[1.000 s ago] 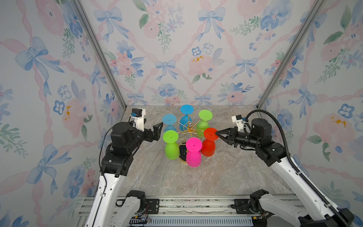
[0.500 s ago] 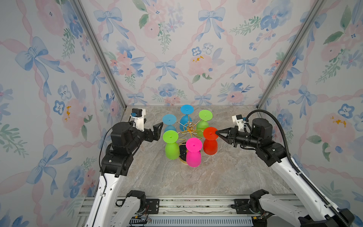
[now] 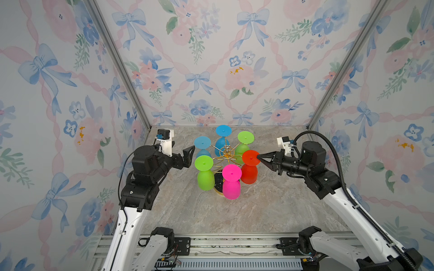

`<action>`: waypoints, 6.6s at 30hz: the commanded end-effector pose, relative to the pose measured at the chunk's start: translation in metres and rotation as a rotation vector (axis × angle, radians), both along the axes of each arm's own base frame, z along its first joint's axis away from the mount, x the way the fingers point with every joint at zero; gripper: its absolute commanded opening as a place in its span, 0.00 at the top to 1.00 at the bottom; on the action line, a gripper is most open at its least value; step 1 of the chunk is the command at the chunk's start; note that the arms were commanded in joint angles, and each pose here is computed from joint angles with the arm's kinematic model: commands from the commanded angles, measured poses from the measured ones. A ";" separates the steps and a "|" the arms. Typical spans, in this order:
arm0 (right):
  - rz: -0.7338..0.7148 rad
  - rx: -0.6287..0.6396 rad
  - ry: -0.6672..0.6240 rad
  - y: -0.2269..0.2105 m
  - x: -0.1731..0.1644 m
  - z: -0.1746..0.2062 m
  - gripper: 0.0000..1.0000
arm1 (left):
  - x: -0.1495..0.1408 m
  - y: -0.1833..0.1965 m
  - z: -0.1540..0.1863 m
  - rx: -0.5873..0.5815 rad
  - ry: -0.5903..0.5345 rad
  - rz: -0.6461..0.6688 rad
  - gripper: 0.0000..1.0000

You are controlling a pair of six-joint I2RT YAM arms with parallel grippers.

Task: Take the wine glass off the wine glass rack
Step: Pick up the wine glass from the wine glass rack.

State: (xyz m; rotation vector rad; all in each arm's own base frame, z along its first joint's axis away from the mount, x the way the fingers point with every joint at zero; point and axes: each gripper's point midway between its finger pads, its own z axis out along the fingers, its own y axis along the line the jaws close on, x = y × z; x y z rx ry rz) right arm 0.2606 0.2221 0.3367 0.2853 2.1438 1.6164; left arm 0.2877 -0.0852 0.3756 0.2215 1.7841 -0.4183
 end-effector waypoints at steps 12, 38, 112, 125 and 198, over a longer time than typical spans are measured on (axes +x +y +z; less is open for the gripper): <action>0.035 0.036 -0.027 0.013 0.001 0.008 1.00 | -0.003 0.000 0.014 0.009 -0.036 -0.011 0.02; 0.052 0.017 -0.037 0.026 0.005 0.004 1.00 | -0.008 -0.001 0.016 0.011 -0.049 -0.018 0.02; -0.033 -0.457 -0.373 -0.071 -0.089 0.009 1.00 | -0.036 -0.061 0.056 -0.200 0.000 -0.319 0.06; -0.140 -0.590 -0.678 -0.097 -0.093 0.052 1.00 | -0.066 -0.135 0.069 -0.221 0.049 -0.533 0.11; 0.006 -0.379 -1.173 -0.066 -0.138 0.114 1.00 | -0.167 -0.313 0.077 -0.309 0.117 -1.246 0.92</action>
